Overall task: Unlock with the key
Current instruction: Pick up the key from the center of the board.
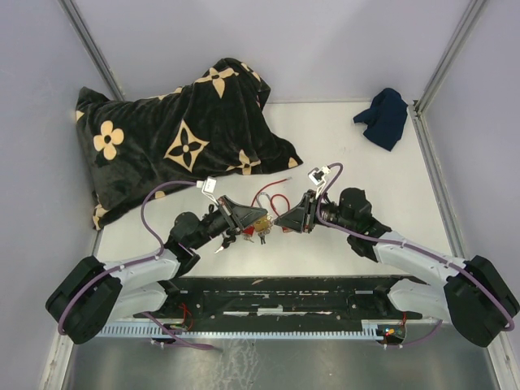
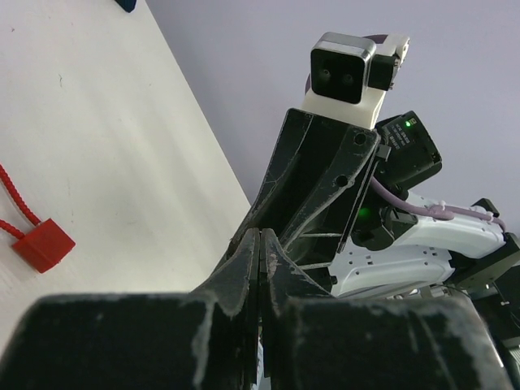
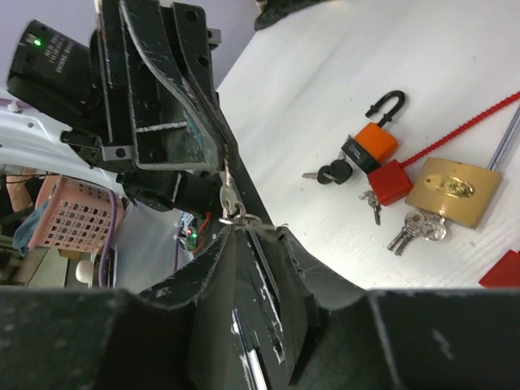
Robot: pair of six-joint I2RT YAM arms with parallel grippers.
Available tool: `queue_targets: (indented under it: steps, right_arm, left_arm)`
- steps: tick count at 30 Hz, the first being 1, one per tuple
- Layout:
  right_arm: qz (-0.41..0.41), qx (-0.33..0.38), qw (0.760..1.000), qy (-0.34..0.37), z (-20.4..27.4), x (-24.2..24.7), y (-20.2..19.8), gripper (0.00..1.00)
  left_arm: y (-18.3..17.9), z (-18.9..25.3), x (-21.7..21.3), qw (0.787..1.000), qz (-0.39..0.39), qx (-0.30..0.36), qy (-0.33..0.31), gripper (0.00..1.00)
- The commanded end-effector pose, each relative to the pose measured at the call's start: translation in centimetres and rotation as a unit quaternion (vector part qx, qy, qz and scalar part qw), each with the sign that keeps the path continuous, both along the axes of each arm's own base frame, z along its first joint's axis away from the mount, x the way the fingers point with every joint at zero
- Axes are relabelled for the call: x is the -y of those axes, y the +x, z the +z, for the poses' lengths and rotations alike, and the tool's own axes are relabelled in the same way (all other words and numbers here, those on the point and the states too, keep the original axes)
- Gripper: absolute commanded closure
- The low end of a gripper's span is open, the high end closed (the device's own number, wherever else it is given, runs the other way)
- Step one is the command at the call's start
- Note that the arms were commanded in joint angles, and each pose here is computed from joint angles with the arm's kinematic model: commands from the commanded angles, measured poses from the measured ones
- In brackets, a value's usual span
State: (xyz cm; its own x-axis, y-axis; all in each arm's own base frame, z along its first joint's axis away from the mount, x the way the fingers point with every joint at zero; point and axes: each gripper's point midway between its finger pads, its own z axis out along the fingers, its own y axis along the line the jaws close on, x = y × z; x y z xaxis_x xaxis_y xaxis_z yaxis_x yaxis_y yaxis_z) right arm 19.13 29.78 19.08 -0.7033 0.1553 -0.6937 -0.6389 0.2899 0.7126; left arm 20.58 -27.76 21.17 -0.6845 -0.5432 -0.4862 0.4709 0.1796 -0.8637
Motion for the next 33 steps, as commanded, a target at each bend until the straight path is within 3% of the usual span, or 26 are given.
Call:
queue_targets:
  steps: [1, 7, 16, 33]
  right_arm:
    - [-0.002, 0.04, 0.999, -0.001, 2.0, -0.1, 0.5, 0.64]
    - [-0.017, 0.087, 0.995, -0.035, 3.3, 1.2, 0.4, 0.58]
    - [-0.003, 0.098, 0.995, 0.014, 6.1, -0.1, 0.7, 0.53]
    - [0.038, 0.075, 0.994, 0.074, 6.3, -3.0, 0.3, 0.58]
  left_arm:
    - [0.2, 0.7, -0.2, 0.999, 0.009, 0.033, 0.003, 0.97]
    - [0.3, 0.5, -0.2, 0.999, 0.012, 0.043, 0.022, 0.97]
    - [0.2, 2.7, 0.0, 0.996, 0.006, 0.088, 0.011, 0.97]
    - [0.3, 4.9, -0.5, 0.995, 0.022, 0.097, -0.027, 0.97]
